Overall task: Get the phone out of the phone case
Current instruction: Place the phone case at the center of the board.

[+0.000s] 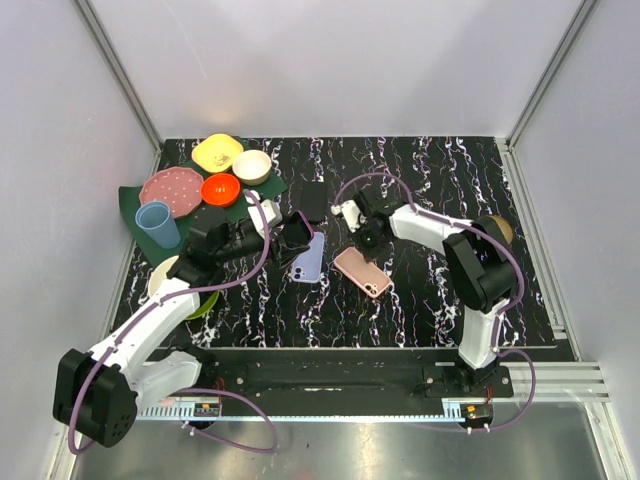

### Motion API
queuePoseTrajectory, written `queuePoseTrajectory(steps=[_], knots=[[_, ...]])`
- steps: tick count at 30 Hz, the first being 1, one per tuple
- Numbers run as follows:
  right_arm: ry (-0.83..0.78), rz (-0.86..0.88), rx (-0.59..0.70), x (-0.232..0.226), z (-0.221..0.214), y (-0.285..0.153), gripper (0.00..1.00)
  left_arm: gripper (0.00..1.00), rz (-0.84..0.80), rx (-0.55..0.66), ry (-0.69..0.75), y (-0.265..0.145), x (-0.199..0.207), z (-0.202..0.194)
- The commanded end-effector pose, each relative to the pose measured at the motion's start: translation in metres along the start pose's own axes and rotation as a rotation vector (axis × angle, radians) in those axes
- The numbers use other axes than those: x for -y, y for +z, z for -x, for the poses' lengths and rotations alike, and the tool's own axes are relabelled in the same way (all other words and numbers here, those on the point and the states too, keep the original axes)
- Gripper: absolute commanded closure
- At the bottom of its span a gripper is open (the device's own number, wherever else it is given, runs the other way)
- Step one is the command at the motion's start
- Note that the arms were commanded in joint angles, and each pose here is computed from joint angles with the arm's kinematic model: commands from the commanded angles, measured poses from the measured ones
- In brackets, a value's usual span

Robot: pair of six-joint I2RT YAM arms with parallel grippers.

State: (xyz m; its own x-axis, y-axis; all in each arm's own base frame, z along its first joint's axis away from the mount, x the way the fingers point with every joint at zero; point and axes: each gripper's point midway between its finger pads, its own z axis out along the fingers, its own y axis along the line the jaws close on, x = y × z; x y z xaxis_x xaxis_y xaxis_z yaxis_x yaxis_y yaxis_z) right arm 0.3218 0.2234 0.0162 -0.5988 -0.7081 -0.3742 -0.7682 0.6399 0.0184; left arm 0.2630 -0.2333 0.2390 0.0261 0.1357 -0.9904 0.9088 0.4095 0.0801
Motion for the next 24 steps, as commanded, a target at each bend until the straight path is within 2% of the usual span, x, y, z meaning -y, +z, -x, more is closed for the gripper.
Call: queuePoseTrajectory(steps=[1,6,10,18,24], knots=[[0.243,-0.168,0.026,0.054,-0.001,-0.019,1.0,0.69,0.011,0.11,0.095,-0.003,-0.005,0.042],[0.407,-0.245,0.069,0.078,-0.012,-0.033,1.0,0.69,0.015,0.108,0.092,-0.003,-0.006,0.043],[0.468,-0.259,0.096,0.074,-0.023,-0.035,1.0,0.69,0.022,0.097,0.092,-0.002,-0.008,0.039],[0.708,-0.202,0.189,0.059,-0.001,-0.053,1.0,0.69,0.026,0.084,0.082,0.002,-0.013,0.036],[0.792,-0.221,0.16,0.061,-0.007,-0.04,1.0,0.69,0.024,0.087,0.079,0.002,-0.012,0.037]])
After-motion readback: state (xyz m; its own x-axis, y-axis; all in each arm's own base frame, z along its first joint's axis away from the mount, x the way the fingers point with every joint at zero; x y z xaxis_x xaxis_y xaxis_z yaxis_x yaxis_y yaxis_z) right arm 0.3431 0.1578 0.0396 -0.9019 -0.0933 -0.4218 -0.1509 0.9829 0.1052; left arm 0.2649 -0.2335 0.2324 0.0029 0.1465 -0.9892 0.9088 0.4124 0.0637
